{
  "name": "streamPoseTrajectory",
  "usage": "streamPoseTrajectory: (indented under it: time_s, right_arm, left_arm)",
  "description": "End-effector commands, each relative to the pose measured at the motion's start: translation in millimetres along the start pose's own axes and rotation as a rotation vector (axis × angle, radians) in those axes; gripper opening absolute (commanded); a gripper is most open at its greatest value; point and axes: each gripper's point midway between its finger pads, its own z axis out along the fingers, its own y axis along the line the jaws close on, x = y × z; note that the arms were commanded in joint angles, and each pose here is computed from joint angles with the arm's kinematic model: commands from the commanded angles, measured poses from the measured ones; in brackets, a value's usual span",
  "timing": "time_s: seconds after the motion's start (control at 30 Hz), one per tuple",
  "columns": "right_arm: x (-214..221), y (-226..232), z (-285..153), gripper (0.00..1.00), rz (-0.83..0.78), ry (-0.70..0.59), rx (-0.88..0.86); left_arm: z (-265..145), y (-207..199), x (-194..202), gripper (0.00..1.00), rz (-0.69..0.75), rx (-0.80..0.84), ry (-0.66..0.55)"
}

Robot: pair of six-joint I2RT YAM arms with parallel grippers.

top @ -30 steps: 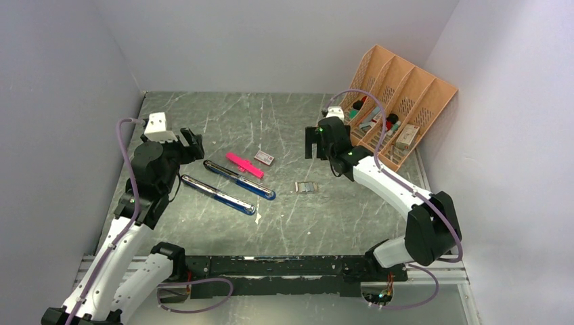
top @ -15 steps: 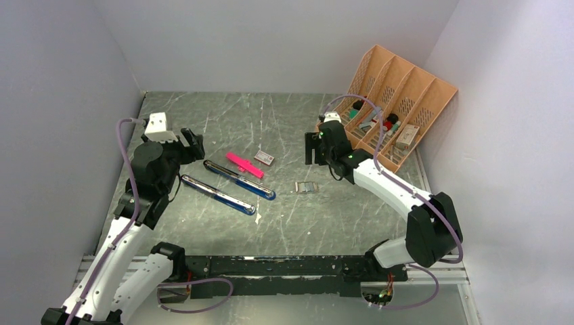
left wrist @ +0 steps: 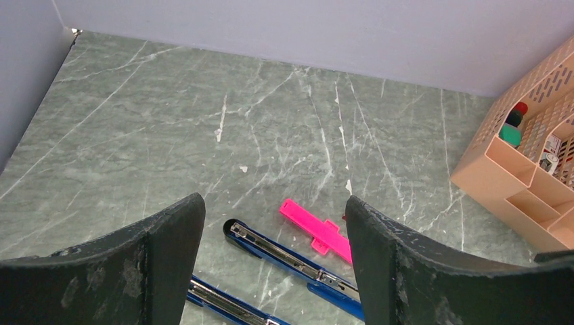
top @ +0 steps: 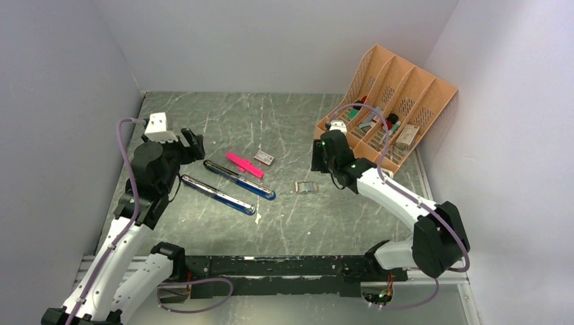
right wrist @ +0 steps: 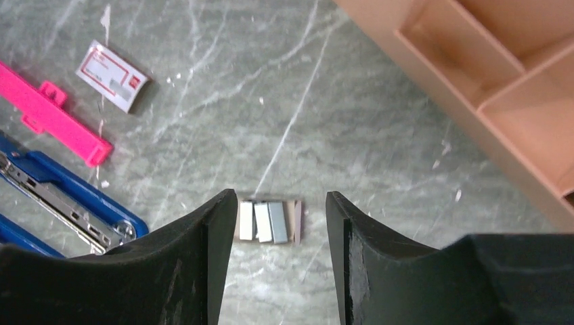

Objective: Load the staples into the stapler

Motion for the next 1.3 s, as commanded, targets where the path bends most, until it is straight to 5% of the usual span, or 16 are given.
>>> streamPoseTrajectory:
  time_s: [0.0,0.43,1.27]
  right_arm:
    - [20.6,0.2,-7.8,0.55,0.076,-0.005,0.056]
    - [74.7,49.0,10.5,0.38,-0.008,0.127,0.014]
    - [98.9,45.9,30.8,0.31,-0.079,0.225,0.060]
  left_arm:
    - [-0.7,-1.3,-8.9,0.80,-0.002,0.014,-0.029]
    - [1.0,-2.2,-6.3,0.80,-0.002,0.020,-0.020]
    - [1.5,-2.0,-6.1,0.80,-0.002,0.019,-0.018]
